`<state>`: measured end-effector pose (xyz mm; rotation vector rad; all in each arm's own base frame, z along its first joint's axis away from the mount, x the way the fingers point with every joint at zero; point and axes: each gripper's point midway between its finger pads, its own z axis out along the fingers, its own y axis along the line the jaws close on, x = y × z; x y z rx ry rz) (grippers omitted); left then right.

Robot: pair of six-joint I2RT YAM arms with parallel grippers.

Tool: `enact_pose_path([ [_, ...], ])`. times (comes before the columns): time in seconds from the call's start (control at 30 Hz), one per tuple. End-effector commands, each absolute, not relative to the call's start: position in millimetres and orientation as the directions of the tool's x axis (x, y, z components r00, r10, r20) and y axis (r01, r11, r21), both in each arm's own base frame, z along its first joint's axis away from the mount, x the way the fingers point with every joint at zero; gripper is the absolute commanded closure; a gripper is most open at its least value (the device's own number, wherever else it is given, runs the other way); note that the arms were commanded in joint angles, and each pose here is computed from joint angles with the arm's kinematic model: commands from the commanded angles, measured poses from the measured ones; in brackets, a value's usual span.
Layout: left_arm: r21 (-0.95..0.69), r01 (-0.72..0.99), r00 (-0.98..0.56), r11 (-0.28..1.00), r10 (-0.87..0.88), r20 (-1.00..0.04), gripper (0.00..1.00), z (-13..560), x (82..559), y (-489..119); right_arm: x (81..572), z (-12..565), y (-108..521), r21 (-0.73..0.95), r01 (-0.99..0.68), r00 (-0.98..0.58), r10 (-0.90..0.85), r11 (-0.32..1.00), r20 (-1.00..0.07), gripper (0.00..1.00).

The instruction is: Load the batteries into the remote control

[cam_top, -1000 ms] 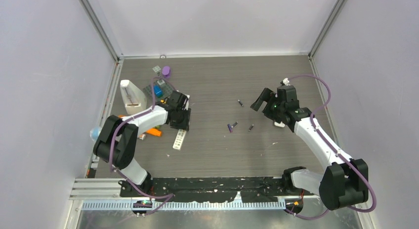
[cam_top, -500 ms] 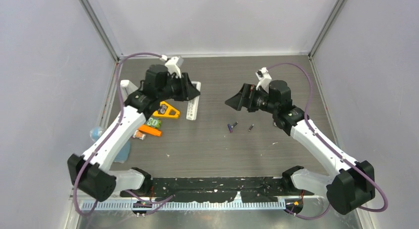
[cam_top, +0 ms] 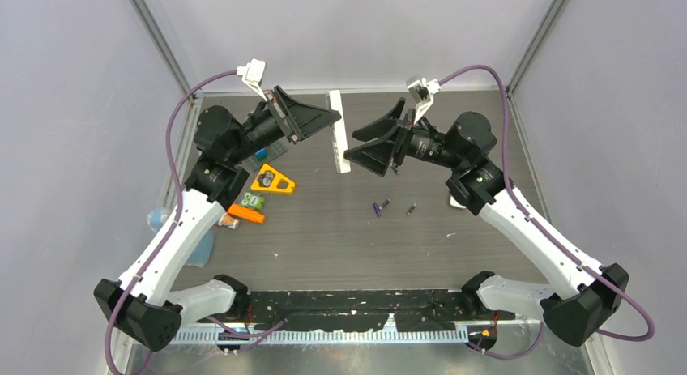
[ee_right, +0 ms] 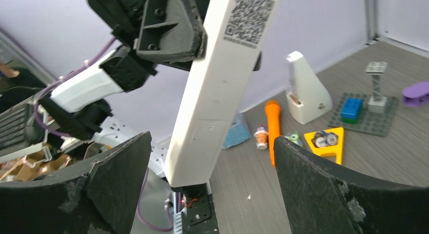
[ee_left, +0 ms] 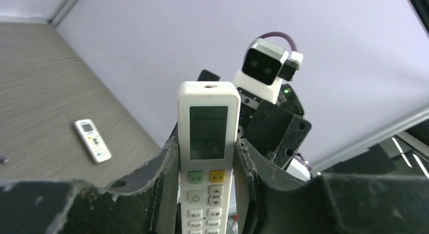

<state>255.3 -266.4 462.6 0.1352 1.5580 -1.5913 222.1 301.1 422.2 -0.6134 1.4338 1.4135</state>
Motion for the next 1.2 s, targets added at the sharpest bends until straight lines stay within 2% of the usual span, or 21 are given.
enact_pose_path([
  [0.0,-0.7,0.714,-0.603,-0.023,-0.527,-0.599,1.0,510,228,-264,201,445,312,0.357,-0.929,-0.324,0.253,0.097,-0.912,0.05],
  [0.13,-0.655,0.752,-0.588,-0.074,-0.526,-0.615,1.0,519,220,-264,194,448,318,0.37,-0.927,-0.346,0.238,0.06,-0.907,0.03],
  [0.17,-0.651,0.755,-0.587,-0.079,-0.523,-0.617,1.0,520,219,-264,194,448,319,0.38,-0.923,-0.357,0.238,0.059,-0.903,0.0],
  [0.2,-0.645,0.76,-0.584,-0.083,-0.522,-0.621,1.0,520,217,-264,195,448,320,0.388,-0.92,-0.365,0.238,0.057,-0.9,0.03],
  [0.27,-0.637,0.767,-0.576,-0.077,-0.522,-0.629,1.0,520,217,-264,196,449,322,0.407,-0.912,-0.384,0.239,0.053,-0.892,0.14],
  [0.3,-0.635,0.769,-0.571,-0.071,-0.523,-0.633,1.0,520,217,-263,196,450,322,0.415,-0.909,-0.391,0.243,0.052,-0.888,0.23],
  [0.33,-0.633,0.771,-0.567,-0.066,-0.523,-0.636,1.0,519,217,-263,196,451,323,0.417,-0.908,-0.393,0.245,0.051,-0.886,0.26],
  [0.4,-0.641,0.765,-0.569,-0.054,-0.523,-0.635,1.0,515,219,-263,197,453,322,0.413,-0.909,-0.388,0.253,0.054,-0.886,0.41],
  [0.5,-0.648,0.76,-0.569,-0.039,-0.523,-0.635,1.0,509,222,-264,196,455,321,0.403,-0.914,-0.376,0.258,0.056,-0.89,0.57],
  [0.53,-0.648,0.761,-0.566,-0.034,-0.523,-0.637,0.97,508,222,-263,197,455,321,0.404,-0.913,-0.377,0.258,0.058,-0.89,0.65],
  [0.57,-0.649,0.76,-0.563,-0.024,-0.524,-0.64,0.89,506,223,-263,196,454,322,0.402,-0.914,-0.376,0.255,0.056,-0.891,0.68],
  [0.7,-0.618,0.785,-0.512,0.048,-0.511,-0.691,0.36,500,221,-260,201,449,320,0.377,-0.92,-0.346,0.232,0.107,-0.909,0.71],
  [0.8,-0.606,0.77,-0.476,0.197,-0.456,-0.752,0.21,482,226,-255,211,436,317,0.298,-0.925,-0.265,0.164,0.236,-0.95,0.71],
  [0.83,-0.601,0.758,-0.463,0.254,-0.438,-0.77,0.18,476,229,-251,208,431,320,0.28,-0.925,-0.252,0.137,0.257,-0.958,0.71],
  [0.87,-0.581,0.75,-0.441,0.316,-0.416,-0.795,0.17,469,233,-247,217,426,317,0.233,-0.914,-0.213,0.097,0.332,-0.972,0.71],
  [0.97,-0.574,0.71,-0.438,0.408,-0.382,-0.813,0.17,458,237,-238,218,412,320,0.152,-0.901,-0.164,0.007,0.407,-0.986,0.71],
  [1.03,-0.591,0.685,-0.461,0.427,-0.374,-0.805,0.18,452,239,-237,227,402,317,0.069,-0.87,-0.112,-0.058,0.489,-0.992,0.71],
  [1.17,-0.641,0.623,-0.516,0.448,-0.38,-0.768,0.24,444,245,-237,232,395,319,-0.053,-0.824,-0.034,-0.142,0.564,-0.989,0.71],
])
